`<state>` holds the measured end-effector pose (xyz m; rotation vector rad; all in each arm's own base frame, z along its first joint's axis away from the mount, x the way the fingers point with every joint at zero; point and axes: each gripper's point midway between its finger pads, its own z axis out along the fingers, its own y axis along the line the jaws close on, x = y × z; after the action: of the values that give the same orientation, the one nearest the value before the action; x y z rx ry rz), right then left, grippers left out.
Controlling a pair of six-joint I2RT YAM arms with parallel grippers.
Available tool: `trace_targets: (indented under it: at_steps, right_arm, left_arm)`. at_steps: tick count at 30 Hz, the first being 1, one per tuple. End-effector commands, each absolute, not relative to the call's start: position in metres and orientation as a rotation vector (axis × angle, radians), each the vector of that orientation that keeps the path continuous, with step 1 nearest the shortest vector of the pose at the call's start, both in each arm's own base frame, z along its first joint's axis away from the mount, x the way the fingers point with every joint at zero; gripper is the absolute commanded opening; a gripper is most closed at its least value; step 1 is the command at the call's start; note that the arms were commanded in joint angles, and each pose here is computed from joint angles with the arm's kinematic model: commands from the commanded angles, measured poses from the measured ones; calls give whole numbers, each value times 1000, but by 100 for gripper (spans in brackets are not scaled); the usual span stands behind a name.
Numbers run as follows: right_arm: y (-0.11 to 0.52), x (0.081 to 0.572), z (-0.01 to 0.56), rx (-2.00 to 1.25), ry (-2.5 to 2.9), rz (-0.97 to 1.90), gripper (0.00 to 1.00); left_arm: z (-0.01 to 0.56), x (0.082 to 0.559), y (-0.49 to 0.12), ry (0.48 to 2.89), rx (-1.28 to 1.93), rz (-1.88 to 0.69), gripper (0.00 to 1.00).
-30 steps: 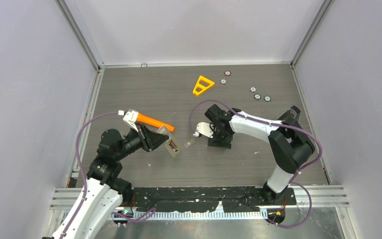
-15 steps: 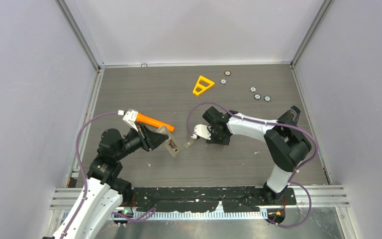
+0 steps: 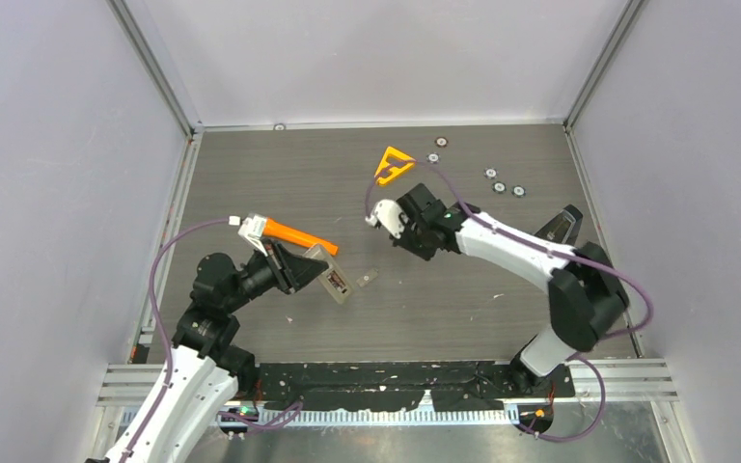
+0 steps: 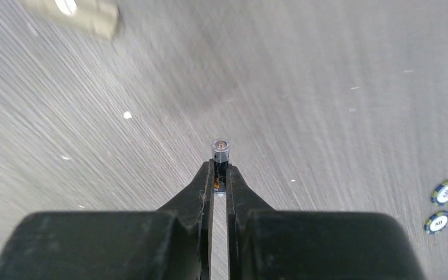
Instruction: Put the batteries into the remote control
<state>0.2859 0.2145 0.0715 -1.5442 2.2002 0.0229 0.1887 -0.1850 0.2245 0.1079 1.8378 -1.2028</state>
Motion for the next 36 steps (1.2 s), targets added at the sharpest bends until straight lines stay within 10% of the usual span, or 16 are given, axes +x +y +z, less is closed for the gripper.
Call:
trace_targets:
  at_steps: [1, 14, 36]
  right_arm:
    - [257, 303, 187, -972, 2063, 267, 5]
    - [355, 178, 335, -616, 1711, 927, 5]
    - [379, 157, 296, -634, 1906, 833, 6]
  left_arm:
    - [249, 188, -190, 1727, 137, -1273, 0]
    - [269, 183, -202, 1689, 51, -1485, 0]
    - [262, 180, -203, 1900, -305, -1705, 0]
